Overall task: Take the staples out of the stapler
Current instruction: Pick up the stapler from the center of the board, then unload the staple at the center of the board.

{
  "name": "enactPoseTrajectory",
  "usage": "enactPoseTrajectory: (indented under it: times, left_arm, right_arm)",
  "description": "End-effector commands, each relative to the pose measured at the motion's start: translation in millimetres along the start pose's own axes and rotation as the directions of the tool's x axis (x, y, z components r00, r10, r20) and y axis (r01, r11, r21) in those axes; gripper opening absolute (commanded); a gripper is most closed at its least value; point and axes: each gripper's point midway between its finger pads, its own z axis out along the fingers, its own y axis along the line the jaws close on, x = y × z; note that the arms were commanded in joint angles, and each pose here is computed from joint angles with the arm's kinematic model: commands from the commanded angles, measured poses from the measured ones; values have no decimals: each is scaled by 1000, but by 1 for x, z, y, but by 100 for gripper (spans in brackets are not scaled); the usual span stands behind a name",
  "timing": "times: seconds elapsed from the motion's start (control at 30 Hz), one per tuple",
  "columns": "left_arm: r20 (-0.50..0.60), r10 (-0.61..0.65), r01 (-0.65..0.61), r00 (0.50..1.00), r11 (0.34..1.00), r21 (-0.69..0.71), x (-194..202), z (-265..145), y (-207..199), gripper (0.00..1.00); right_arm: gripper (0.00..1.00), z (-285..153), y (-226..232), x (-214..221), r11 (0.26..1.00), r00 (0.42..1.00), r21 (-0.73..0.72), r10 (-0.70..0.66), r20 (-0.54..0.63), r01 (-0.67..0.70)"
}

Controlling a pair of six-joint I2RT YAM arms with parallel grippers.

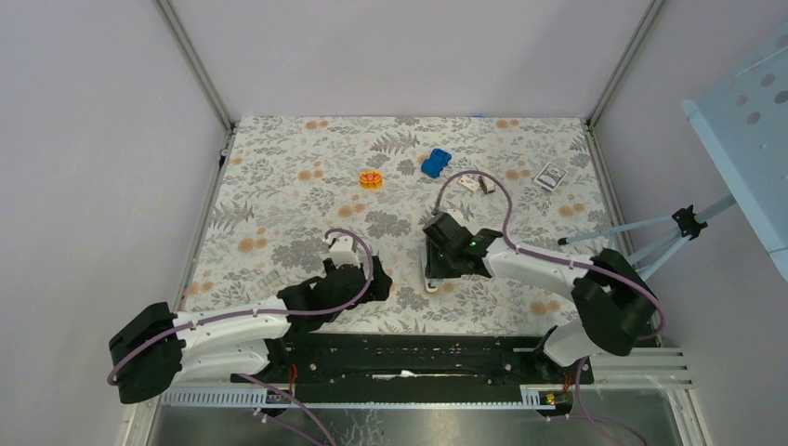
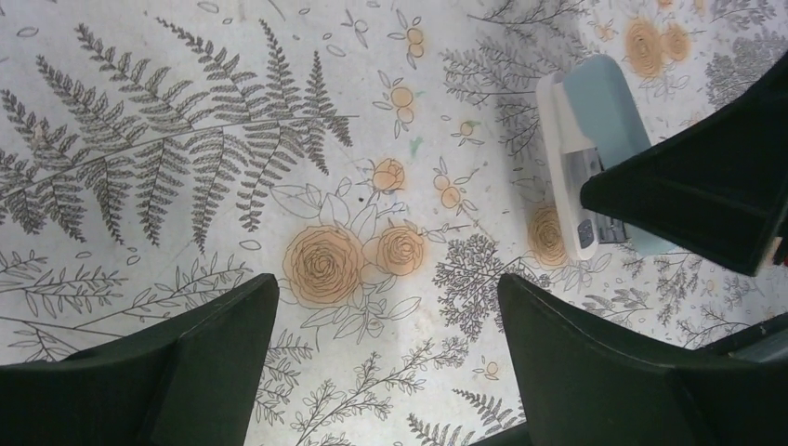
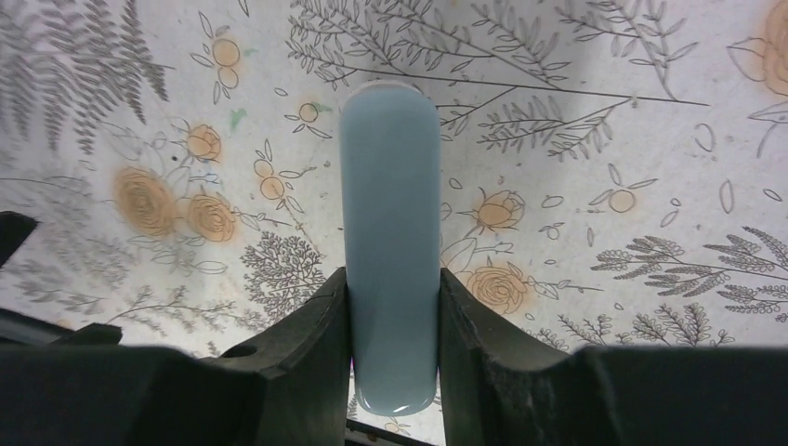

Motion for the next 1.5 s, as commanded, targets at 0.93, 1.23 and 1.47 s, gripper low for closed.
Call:
enactPoseTrajectory:
  times: [0.93,1.23,1.47]
  left_arm:
    - [31,73,-80,997,924,374,-2,10,-87,93]
    - [46,71,-84,996,896,436,-5,5,-103,93]
    - [81,71,-99,994,895,434,-15,7,-109,93]
  right_arm:
    - [0,-90,30,-51,808,913,-547,367,179,-218]
    - [0,-90,37,-46,794,926,-570,349,144,-210]
    - [0,-88,42,-43,783,932,-584,342,117,-213]
